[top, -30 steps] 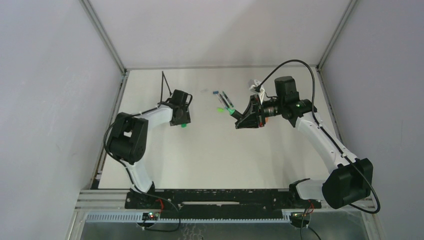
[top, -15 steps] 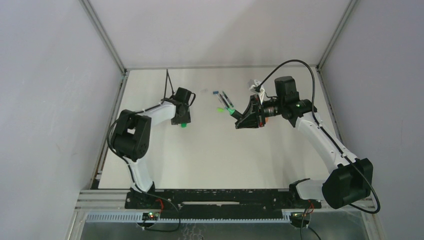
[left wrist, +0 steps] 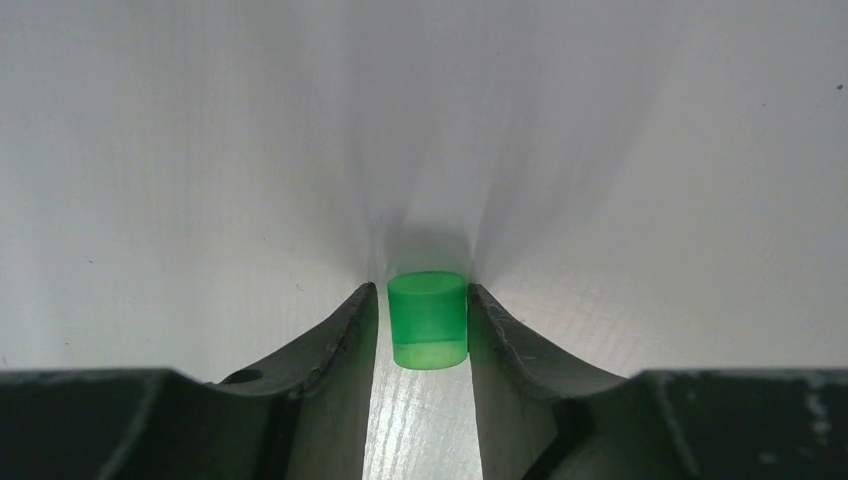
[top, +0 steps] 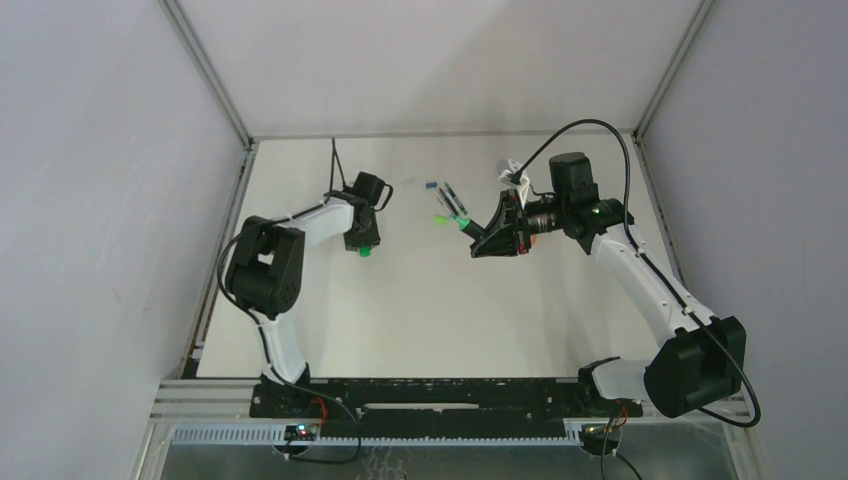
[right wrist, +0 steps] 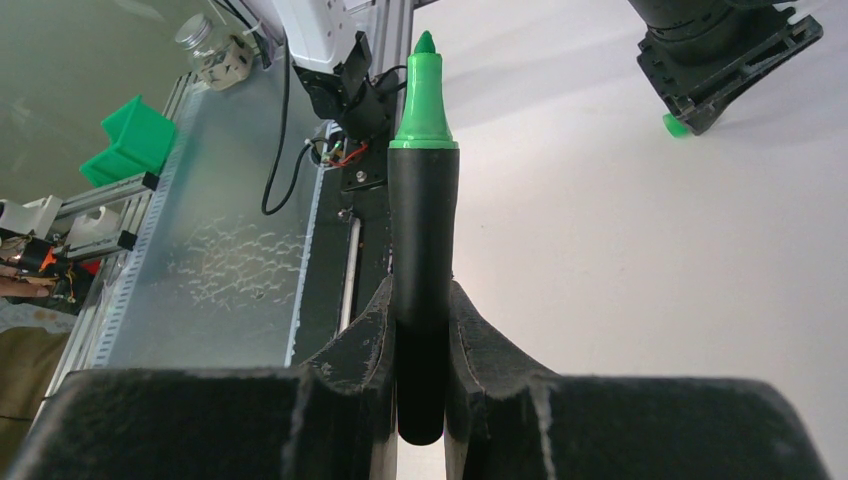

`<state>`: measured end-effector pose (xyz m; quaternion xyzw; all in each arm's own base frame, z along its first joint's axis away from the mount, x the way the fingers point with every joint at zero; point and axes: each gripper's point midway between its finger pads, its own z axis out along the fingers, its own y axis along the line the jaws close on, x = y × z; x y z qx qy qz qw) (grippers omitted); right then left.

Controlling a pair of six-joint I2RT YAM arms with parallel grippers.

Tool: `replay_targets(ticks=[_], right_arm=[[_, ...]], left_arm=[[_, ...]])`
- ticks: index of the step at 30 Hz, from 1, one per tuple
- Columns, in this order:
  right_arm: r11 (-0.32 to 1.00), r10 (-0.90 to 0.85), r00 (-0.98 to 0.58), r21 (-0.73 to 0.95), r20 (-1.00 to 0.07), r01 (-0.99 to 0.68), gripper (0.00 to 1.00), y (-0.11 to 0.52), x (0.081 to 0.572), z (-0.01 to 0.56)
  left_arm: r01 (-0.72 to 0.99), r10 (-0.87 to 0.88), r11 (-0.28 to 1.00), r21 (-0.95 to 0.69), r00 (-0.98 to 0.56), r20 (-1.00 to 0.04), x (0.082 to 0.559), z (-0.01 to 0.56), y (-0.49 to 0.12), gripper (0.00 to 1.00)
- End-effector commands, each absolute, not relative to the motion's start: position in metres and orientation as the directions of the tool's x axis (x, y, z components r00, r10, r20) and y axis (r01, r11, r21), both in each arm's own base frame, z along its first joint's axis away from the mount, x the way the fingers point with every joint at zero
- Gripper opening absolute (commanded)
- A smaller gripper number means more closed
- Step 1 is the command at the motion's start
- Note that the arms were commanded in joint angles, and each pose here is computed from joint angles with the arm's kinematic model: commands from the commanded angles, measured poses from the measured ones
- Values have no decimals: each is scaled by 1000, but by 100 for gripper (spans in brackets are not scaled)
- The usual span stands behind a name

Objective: Insert the pens into the pen caps
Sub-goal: Pick up the pen cap from the center of the board.

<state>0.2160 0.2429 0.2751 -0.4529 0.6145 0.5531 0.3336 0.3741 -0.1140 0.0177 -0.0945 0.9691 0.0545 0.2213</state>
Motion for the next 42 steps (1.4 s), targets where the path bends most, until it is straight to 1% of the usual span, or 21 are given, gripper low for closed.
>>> replay_targets(ticks=[1,12,17,20,25,31,33,36,39,42], right_arm=[[-38,-170,-336,346,-927,-937,0,239,215,282],[-39,-170,-336,347,-926,-937,0,239,215,282],[-39,-169,-332,343,-928,-939,0,239,214,283],[-38,-168,-330,341,-929,-939,0,239,214,283],[-44,-169,-344,356,-924,-934,0,239,214,282],[-46,-171,-353,366,-920,-930,0,239,215,280],[-45,-175,-359,372,-917,-927,0,239,215,277],[-44,-184,-381,395,-906,-917,0,242,217,272],[-17,-217,-388,400,-896,-916,0,251,219,262],[20,-262,-386,395,-884,-918,0,263,221,248]], left_arm=[[-204,-158,977,66,-893,-421,375,19,-119,43],[-215,-174,975,62,-902,-396,364,10,-118,45],[-216,-176,975,59,-903,-392,364,8,-119,43],[-215,-177,975,55,-903,-392,365,6,-120,36],[-201,-171,979,31,-897,-408,367,11,-123,31],[-192,-183,981,-27,-873,-452,371,25,-129,21],[-191,-200,979,-68,-856,-476,368,33,-132,20],[-176,-249,967,-186,-818,-518,364,52,-143,19],[-154,-338,921,-358,-772,-538,355,74,-161,19],[-99,-445,828,-552,-716,-538,347,105,-182,18]])
